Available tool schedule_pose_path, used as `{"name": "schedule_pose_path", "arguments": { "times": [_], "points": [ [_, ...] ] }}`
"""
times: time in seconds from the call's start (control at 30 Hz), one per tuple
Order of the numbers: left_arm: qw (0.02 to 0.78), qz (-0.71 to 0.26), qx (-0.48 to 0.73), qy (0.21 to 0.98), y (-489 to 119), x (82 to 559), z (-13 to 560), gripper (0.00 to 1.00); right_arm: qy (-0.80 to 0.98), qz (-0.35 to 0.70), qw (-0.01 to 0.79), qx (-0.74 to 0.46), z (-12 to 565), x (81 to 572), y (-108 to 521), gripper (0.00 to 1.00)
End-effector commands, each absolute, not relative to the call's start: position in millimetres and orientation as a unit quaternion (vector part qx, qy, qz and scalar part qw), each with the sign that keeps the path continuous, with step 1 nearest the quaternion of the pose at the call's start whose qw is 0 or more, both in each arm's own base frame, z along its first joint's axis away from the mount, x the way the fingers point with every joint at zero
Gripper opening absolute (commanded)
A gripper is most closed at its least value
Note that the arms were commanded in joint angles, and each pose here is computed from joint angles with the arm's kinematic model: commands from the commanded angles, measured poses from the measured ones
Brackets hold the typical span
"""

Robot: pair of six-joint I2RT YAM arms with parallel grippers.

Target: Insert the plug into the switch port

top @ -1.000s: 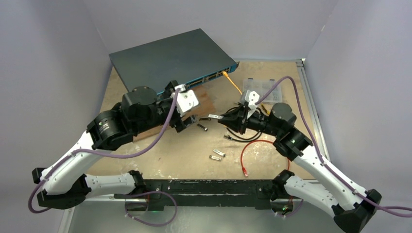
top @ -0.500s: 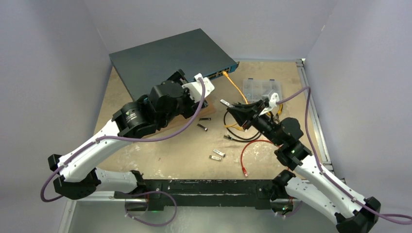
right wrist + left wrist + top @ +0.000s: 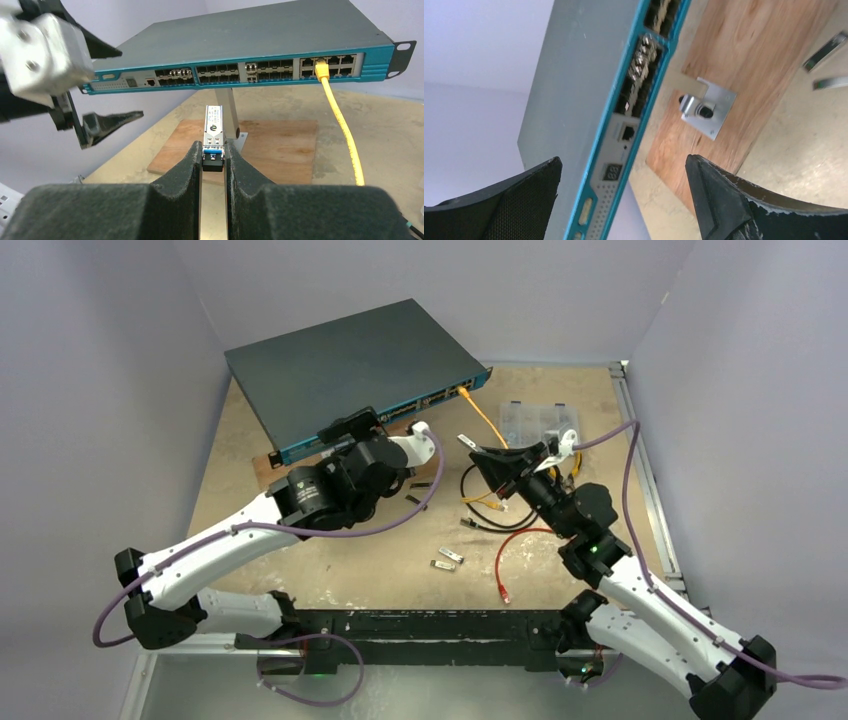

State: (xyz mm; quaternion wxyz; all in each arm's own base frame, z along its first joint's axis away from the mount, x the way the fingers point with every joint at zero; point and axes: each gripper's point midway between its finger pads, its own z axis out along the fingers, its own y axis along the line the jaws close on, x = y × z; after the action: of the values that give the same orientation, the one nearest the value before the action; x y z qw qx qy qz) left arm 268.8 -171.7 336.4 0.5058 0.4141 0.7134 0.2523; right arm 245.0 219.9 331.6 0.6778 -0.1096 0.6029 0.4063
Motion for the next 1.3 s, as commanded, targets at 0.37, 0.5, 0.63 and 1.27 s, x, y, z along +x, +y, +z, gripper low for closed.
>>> {"name": "schedule_pose_path", "arguments": {
  "times": [0.37,0.5,0.63,1.27],
  "points": [
    [0.528,0.369,0.348,0.681,-105,259,342,0.99,0.563,0.435,0.687,-0.150,349,239,235,0.00],
    [0.513,0.392,0.346,0.681,-96,262,336,0.99,0.564,0.435,0.685,-0.156,348,239,237,0.00],
    [0.508,0.407,0.340,0.679,-91,269,330,0.99,0.564,0.436,0.684,-0.158,347,238,237,0.00],
    [0.528,0.434,0.297,0.667,-77,283,325,0.65,0.546,0.436,0.696,-0.166,345,247,245,0.00]
  ]
}}
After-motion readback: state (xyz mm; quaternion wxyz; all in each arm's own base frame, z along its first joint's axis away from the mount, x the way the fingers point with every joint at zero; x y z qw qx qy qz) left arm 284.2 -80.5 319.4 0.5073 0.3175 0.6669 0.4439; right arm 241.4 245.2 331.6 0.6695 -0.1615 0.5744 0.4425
